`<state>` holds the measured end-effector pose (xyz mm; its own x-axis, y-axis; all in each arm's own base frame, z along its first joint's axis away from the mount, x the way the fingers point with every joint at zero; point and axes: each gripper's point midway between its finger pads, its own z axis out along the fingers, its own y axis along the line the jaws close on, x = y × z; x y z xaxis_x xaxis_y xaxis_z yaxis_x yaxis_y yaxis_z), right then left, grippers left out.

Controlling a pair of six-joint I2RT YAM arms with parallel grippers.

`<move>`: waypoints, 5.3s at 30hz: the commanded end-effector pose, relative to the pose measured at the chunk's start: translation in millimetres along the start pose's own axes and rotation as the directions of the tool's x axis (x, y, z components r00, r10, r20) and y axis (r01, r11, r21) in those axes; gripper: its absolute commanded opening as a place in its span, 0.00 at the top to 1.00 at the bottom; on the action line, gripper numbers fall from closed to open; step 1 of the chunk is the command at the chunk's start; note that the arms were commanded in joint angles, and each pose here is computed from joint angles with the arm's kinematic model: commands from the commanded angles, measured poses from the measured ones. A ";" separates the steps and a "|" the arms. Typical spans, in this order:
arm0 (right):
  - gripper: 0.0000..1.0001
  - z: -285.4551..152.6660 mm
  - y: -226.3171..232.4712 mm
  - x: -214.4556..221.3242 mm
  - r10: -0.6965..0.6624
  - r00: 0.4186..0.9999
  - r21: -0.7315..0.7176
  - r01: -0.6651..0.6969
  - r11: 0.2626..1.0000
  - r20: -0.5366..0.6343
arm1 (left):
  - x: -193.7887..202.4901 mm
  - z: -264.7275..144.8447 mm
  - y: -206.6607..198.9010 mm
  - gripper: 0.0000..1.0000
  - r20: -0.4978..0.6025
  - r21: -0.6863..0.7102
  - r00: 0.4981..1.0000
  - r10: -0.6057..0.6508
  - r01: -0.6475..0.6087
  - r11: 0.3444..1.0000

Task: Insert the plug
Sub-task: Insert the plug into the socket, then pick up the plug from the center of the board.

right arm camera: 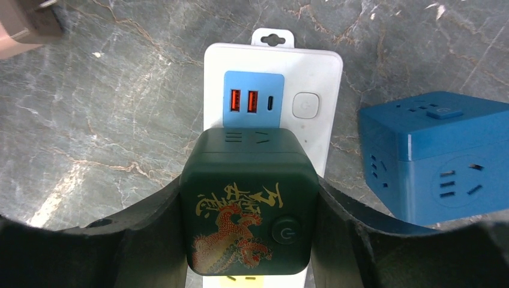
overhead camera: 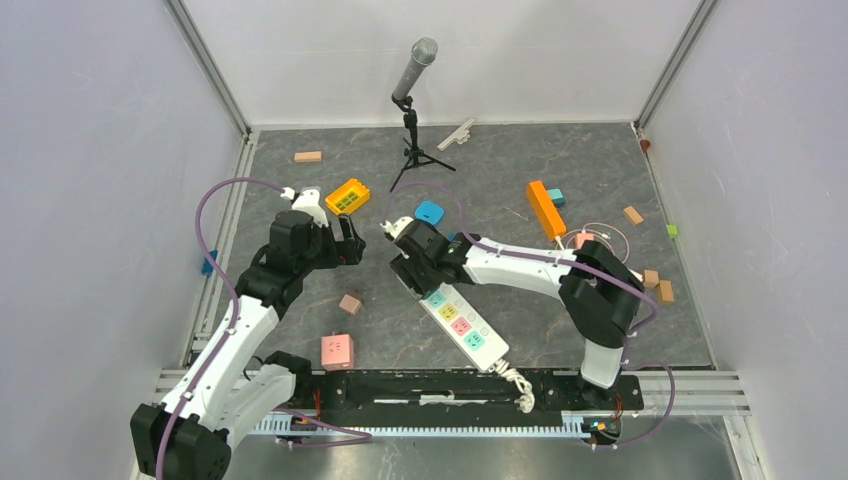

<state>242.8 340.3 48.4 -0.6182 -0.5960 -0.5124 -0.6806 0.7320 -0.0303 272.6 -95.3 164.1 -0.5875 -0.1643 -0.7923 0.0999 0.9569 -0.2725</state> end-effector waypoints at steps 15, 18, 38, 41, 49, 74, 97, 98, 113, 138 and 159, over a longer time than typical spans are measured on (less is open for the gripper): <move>0.35 -3.7 -28.6 40.8 -0.187 0.967 0.070 0.202 0.977 -0.175 | -1.2 0.1 7.9 0.00 -0.012 -0.057 0.999 -0.034 0.033 0.998; 0.03 -28.2 -11.8 4.0 -0.173 0.984 -0.006 0.173 0.985 -0.047 | -0.7 -6.5 8.6 0.00 -0.044 -0.089 0.995 -0.088 0.084 0.992; 0.02 -96.4 -37.5 -4.2 0.097 0.980 -0.293 -0.043 0.955 0.172 | 136.9 -82.3 32.9 0.00 -0.532 -0.484 0.708 -0.464 0.196 0.853; 0.02 -96.1 -39.8 -4.0 0.103 0.980 -0.304 -0.048 0.951 0.170 | 150.3 -95.9 43.2 0.00 -0.572 -0.527 0.680 -0.459 0.125 0.841; 0.02 -94.7 -33.2 -8.6 0.130 0.977 -0.353 -0.062 0.934 0.170 | 169.9 -98.3 29.8 0.00 -0.669 -0.477 0.618 -0.414 0.069 0.876; 0.02 -106.6 -37.8 -14.8 0.124 0.973 -0.345 -0.050 0.937 0.197 | 193.2 -91.9 17.7 0.15 -0.767 -0.473 0.579 -0.277 -0.217 0.854; 0.02 -113.7 -50.6 -18.1 0.085 0.976 -0.306 -0.019 0.952 0.202 | 231.9 -53.8 0.4 0.35 -0.748 -0.459 0.576 -0.330 -0.090 0.884; 0.02 -114.5 -51.4 -19.0 0.084 0.975 -0.304 -0.018 0.953 0.206 | 228.0 -51.8 -2.1 0.39 -0.739 -0.452 0.589 -0.327 -0.075 0.889; 0.02 -160.2 -77.0 -53.8 0.083 0.897 -0.182 -0.003 0.983 0.434 | 27.2 -57.2 -120.2 0.59 -0.145 0.303 0.981 -0.125 0.165 0.939; 0.02 -174.3 -88.8 -50.9 0.075 0.861 -0.120 -0.017 0.993 0.504 | 5.9 -123.6 -149.6 0.88 0.852 -0.073 -0.102 0.514 -0.994 -0.076; 0.02 -178.6 -92.5 -45.2 0.057 0.853 -0.093 -0.010 0.996 0.518 | -41.7 -79.7 -125.9 0.98 0.233 0.566 0.852 -0.469 0.274 0.778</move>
<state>260.1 242.7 215.1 -0.4085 -0.3132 -0.8573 -0.7069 0.7027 0.0802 203.3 -197.0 256.5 -0.1594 -0.2266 -0.9609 0.6596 0.6997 -0.2744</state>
